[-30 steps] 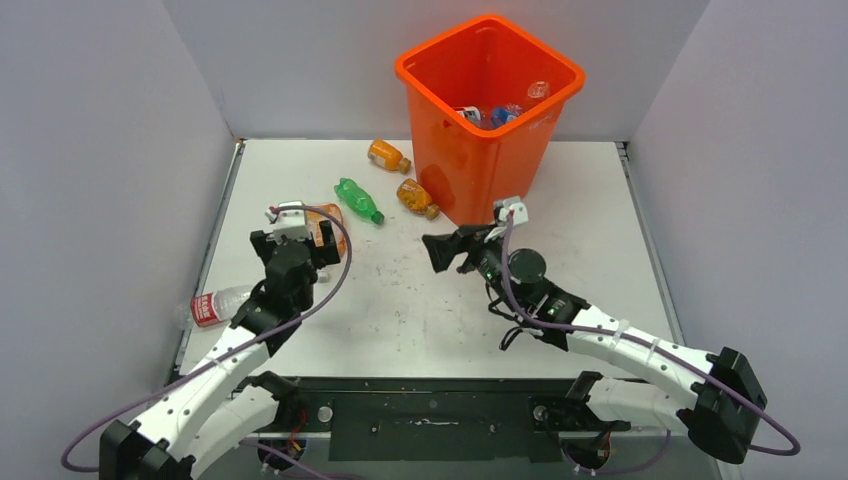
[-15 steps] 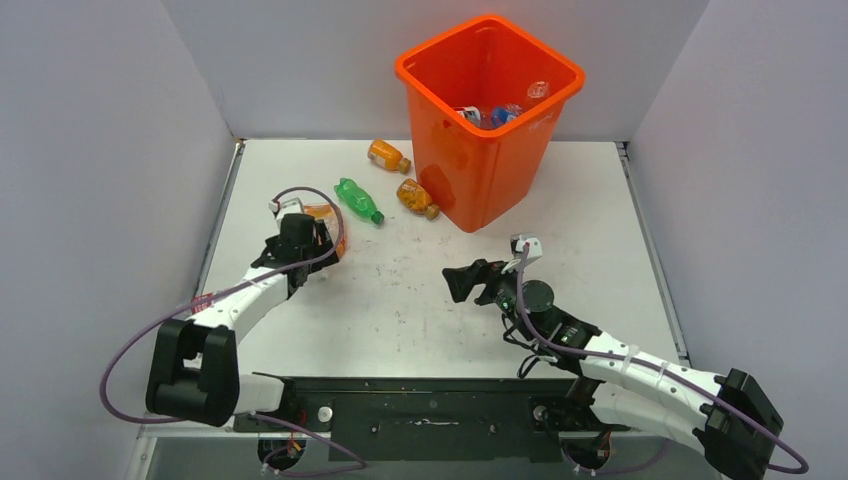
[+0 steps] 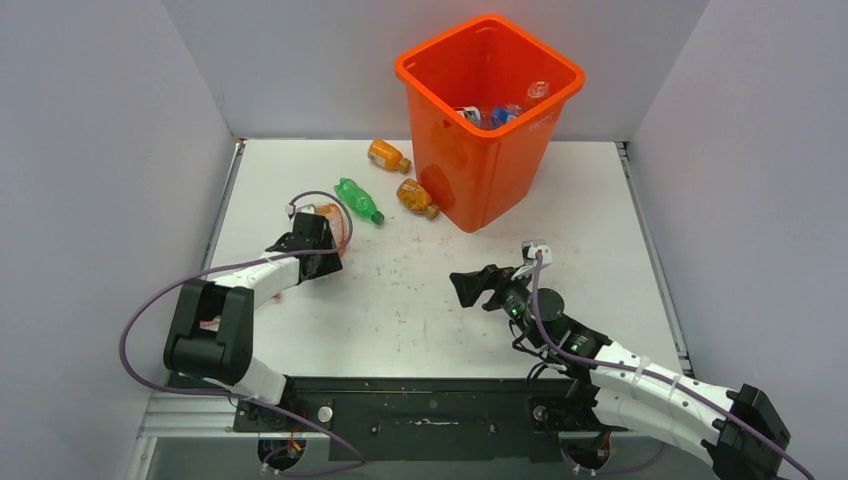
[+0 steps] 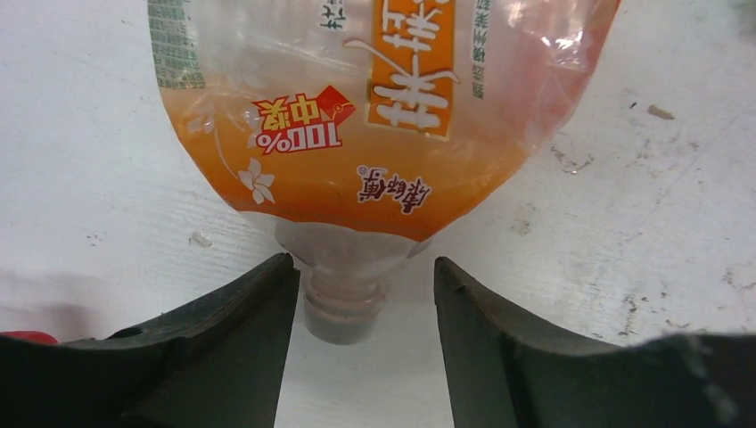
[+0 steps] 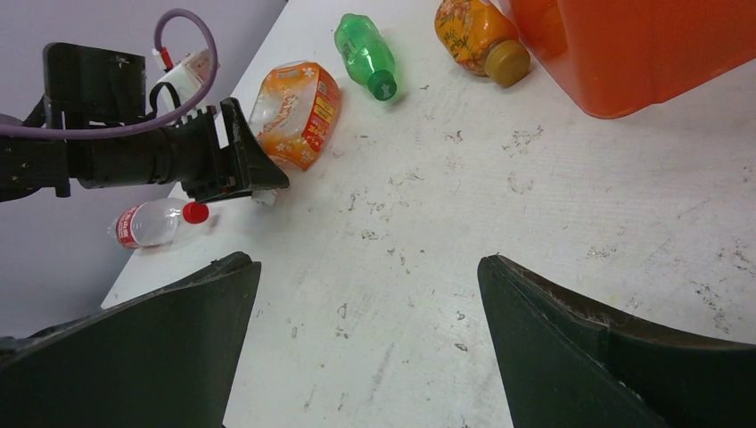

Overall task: Put the plastic bottles in the bin
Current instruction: Pick up the plastic bottle at the center of the board.

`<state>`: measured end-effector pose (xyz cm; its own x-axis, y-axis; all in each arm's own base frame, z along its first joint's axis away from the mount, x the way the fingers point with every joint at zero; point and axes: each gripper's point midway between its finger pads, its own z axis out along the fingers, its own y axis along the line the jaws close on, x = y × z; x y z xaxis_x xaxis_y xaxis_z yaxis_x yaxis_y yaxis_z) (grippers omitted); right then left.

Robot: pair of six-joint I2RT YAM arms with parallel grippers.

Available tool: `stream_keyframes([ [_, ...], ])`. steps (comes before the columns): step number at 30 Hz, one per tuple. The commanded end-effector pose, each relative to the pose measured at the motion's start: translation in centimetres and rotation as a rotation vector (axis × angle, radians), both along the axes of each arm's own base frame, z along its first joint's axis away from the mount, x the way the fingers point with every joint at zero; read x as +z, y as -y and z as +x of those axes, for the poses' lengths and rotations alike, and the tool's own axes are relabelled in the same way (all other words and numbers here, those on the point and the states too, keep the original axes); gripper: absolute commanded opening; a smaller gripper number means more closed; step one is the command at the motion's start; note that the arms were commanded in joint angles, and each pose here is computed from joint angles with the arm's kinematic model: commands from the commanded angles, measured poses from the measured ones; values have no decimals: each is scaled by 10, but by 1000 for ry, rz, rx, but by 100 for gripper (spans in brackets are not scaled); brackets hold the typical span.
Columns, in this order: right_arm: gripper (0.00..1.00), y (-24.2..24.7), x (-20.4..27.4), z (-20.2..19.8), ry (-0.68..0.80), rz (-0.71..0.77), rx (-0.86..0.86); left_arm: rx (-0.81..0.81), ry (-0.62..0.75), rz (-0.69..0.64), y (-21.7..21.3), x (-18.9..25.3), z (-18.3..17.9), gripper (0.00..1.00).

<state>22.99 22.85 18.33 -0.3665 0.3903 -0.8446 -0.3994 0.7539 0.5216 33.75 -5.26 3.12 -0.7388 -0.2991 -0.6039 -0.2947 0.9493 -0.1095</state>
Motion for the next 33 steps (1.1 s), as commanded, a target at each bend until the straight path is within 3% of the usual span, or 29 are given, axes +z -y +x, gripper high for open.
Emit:
stream_keyframes([
  [1, 98, 1, 7, -1, 7, 37, -9, -22, -9, 19, 0, 3, 11, 54],
  [4, 98, 1, 7, -2, 4, 44, -8, -19, -36, 17, -1, -2, 9, 48],
  [12, 98, 1, 10, -4, -1, 56, -2, -28, -26, 2, 2, 0, 8, 17],
  [16, 98, 2, 16, -7, 2, 61, 4, -14, 92, -2, 2, 39, 11, 1],
  [19, 98, 0, 26, -9, 14, 60, 24, -42, 257, 17, 9, 94, 6, 0],
  [23, 100, -5, 44, -13, 25, 62, 67, -178, 501, 92, 30, 160, -18, 0],
  [30, 91, -16, 102, -29, 92, 15, 208, -651, 796, 46, 92, 239, -55, 0],
  [33, 90, -11, 133, -37, 135, 26, 229, -949, 944, 49, 125, 260, -86, 0],
])
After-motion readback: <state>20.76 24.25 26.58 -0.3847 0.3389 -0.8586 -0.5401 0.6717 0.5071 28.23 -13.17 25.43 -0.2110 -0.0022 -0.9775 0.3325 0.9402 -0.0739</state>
